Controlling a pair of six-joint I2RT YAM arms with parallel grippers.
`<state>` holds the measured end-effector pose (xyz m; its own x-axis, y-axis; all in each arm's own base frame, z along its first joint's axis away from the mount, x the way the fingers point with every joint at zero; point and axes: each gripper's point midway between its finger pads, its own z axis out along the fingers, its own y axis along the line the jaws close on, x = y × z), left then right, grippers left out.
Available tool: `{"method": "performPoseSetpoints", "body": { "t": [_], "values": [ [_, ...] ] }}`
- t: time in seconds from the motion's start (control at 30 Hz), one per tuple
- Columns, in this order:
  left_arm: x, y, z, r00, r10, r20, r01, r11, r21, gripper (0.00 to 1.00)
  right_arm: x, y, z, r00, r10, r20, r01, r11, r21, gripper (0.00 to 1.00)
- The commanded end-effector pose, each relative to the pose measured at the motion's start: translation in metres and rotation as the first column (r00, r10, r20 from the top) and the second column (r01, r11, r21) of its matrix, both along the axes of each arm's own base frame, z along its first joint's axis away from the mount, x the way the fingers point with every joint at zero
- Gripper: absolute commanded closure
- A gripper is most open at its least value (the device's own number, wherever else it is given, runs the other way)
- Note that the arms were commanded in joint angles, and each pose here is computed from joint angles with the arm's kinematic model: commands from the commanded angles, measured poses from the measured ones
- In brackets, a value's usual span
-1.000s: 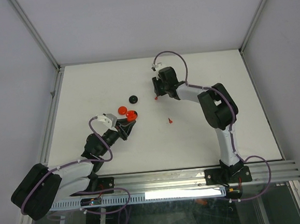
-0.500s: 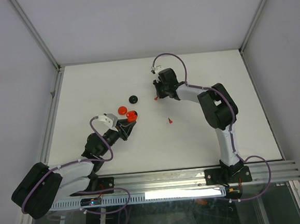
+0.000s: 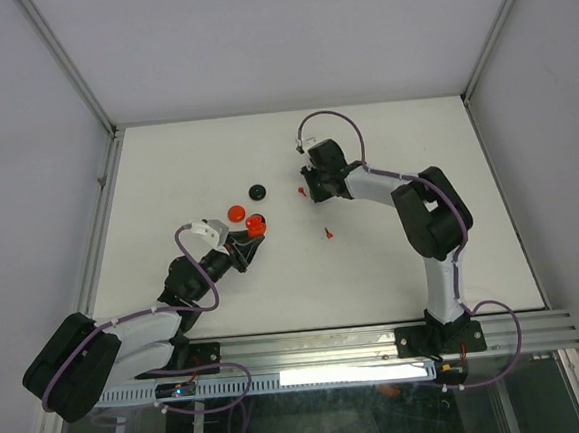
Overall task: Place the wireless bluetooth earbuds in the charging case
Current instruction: Pick up the earbud from the center of the board.
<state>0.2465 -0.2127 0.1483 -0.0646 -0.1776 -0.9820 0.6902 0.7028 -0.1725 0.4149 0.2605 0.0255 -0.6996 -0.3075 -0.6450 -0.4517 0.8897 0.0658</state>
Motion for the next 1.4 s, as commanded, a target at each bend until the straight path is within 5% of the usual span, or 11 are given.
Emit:
{"method": "performPoseSetpoints", "body": {
  "t": [0.0, 0.33, 1.37],
  "values": [
    [0.002, -0.005, 0.025, 0.998, -0.016, 0.066, 0.019, 0.999, -0.044, 1.00, -0.008, 0.000, 0.028, 1.000, -0.005, 0.010, 0.005, 1.000, 0.015, 0.79],
    [0.002, -0.004, 0.025, 0.998, -0.010, 0.068, 0.013, 0.999, -0.045, 1.00, 0.009, 0.025, 0.064, 0.997, 0.056, 0.059, -0.061, 0.995, 0.075, 0.58],
    [0.000, -0.003, 0.026, 0.996, -0.011, 0.085, 0.014, 0.999, -0.043, 1.00, 0.029, 0.043, 0.011, 0.976, 0.214, -0.026, -0.216, 0.974, -0.066, 0.67]
  ]
}}
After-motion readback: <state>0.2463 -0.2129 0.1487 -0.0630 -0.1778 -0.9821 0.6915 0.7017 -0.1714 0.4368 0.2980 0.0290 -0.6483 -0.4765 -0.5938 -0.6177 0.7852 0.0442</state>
